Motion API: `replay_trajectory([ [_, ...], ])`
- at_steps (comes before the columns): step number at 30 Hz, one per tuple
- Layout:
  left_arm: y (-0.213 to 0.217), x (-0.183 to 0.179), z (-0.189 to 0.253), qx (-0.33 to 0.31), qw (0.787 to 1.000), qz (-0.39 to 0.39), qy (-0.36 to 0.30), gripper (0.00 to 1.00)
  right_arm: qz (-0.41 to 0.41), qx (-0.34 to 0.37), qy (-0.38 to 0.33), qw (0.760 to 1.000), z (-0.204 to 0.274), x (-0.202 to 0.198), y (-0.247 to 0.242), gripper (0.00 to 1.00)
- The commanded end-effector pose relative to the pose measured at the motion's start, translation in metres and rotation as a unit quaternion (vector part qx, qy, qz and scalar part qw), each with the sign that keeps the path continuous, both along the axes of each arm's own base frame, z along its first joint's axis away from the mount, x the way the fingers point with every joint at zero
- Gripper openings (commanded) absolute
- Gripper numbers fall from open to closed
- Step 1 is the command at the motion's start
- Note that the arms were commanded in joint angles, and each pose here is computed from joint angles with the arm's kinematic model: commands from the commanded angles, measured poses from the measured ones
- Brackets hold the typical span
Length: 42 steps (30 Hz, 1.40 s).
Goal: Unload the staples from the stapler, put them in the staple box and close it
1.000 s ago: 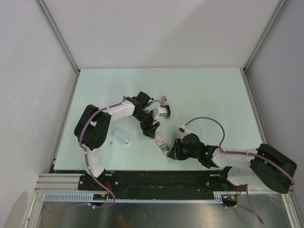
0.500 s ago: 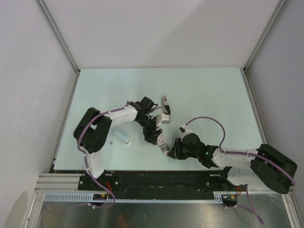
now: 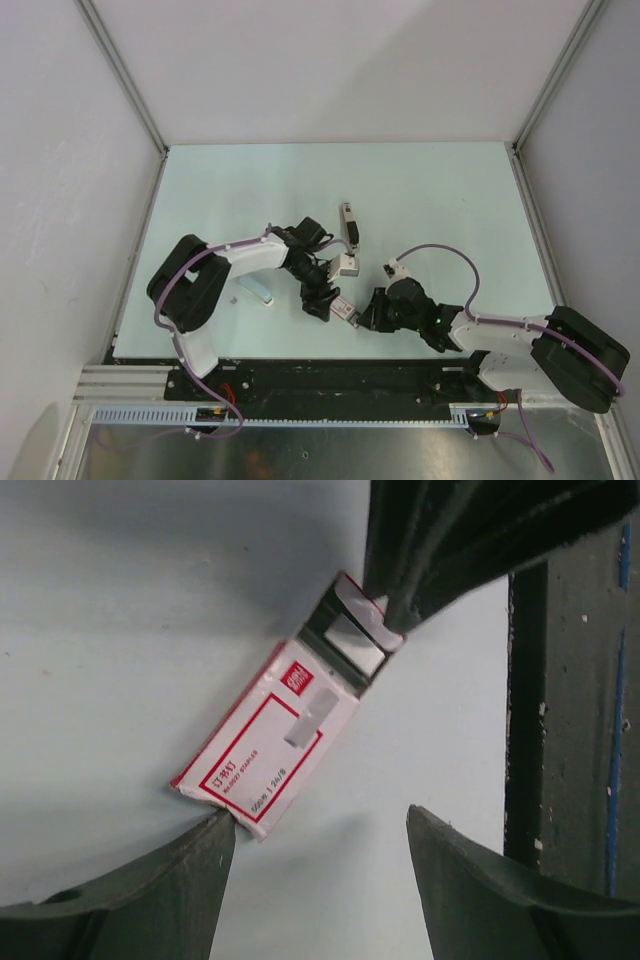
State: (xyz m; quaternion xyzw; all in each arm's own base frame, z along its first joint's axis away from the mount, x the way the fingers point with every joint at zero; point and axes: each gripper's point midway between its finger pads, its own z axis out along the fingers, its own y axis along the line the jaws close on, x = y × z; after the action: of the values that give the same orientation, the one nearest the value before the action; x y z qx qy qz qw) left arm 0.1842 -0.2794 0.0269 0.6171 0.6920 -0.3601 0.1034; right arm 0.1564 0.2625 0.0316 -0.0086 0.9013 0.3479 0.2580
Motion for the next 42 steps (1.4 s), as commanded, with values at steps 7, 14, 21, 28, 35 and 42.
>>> replay_trajectory([
  [7, 0.026, -0.036, -0.014, 0.046, 0.998, -0.003, 0.052, 0.75, -0.027, -0.006, -0.01, 1.0, 0.006, 0.013, -0.014, 0.26],
  [14, 0.028, -0.039, -0.014, 0.045, 0.997, -0.001, 0.055, 0.75, -0.034, 0.002, -0.002, 0.999, 0.01, 0.006, -0.025, 0.26],
  [21, 0.026, -0.04, -0.011, 0.038, 0.998, 0.001, 0.056, 0.72, -0.041, 0.011, 0.014, 0.999, 0.003, 0.002, -0.029, 0.18],
  [28, 0.027, -0.042, -0.012, 0.04, 0.998, 0.001, 0.058, 0.72, -0.036, 0.014, 0.026, 0.999, -0.004, 0.003, -0.023, 0.15],
  [35, 0.025, -0.04, -0.013, 0.039, 0.997, 0.0, 0.059, 0.72, -0.029, 0.015, 0.025, 0.999, -0.007, 0.011, -0.014, 0.15],
  [42, 0.025, -0.04, -0.016, 0.041, 0.997, 0.0, 0.062, 0.71, -0.024, 0.005, 0.024, 0.999, -0.012, 0.013, -0.011, 0.14],
])
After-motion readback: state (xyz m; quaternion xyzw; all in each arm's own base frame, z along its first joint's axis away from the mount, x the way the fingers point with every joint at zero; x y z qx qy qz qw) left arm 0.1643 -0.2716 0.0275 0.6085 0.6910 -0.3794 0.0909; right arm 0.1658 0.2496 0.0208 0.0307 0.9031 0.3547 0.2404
